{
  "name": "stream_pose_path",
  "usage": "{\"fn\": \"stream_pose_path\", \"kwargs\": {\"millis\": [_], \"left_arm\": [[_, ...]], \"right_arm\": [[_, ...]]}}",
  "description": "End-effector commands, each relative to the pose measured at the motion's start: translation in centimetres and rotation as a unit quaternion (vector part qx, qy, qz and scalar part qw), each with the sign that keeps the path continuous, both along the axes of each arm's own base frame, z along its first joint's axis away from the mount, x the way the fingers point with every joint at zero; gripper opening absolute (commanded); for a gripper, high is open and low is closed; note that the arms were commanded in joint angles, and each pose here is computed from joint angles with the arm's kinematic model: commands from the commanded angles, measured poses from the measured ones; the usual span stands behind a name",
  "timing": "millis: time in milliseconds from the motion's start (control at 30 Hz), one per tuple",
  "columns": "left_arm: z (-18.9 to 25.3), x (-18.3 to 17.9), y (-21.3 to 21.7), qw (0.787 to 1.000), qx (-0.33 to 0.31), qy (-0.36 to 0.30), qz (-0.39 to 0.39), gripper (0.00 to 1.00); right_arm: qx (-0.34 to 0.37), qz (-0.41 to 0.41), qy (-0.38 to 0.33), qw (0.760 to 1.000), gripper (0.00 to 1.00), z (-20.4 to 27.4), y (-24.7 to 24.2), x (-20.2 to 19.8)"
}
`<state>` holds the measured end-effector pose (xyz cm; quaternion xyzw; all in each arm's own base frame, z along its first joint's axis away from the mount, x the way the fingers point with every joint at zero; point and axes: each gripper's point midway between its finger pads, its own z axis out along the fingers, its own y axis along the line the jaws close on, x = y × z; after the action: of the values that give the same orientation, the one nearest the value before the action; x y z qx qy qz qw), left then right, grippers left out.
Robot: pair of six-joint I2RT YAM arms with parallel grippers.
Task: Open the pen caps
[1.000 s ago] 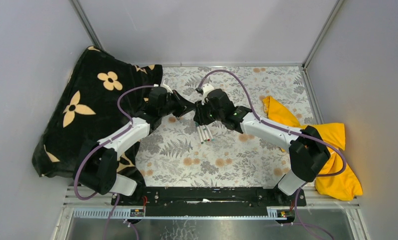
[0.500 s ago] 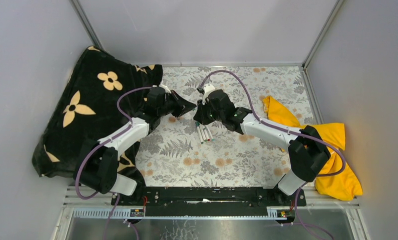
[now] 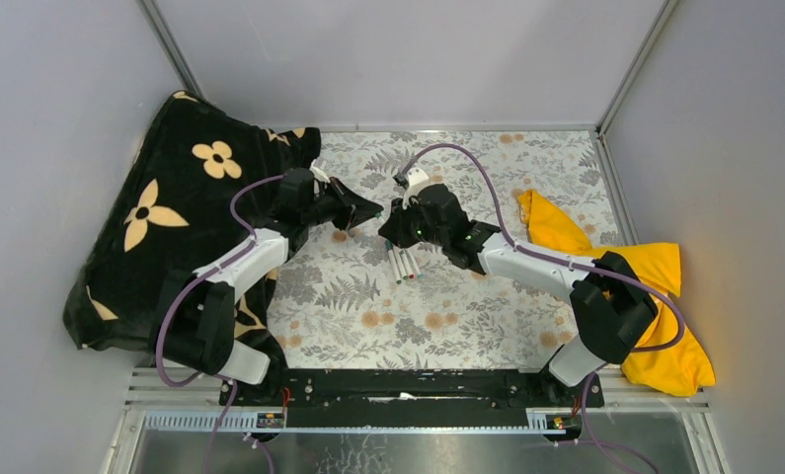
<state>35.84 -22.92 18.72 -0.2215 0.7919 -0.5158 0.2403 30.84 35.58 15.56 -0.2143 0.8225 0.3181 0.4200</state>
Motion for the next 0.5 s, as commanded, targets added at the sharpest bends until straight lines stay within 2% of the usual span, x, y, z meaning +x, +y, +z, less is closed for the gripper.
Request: {"fn": "stream_pose_path", "kwargs": {"millis": [0, 467], "left_arm": [[3.1, 5.1, 4.4, 0.993, -0.009, -0.058, 0.099, 0.00], [2.4, 6.2, 5.8, 0.989, 0.062, -0.069, 0.117, 0.00]], "right_arm": [[-0.033, 0.016, 0.038, 0.999, 0.00, -1.8, -1.8, -2.6], [-0.042, 0.025, 0.054, 0.997, 0.00, -2.3, -2.5, -3.7]]}}
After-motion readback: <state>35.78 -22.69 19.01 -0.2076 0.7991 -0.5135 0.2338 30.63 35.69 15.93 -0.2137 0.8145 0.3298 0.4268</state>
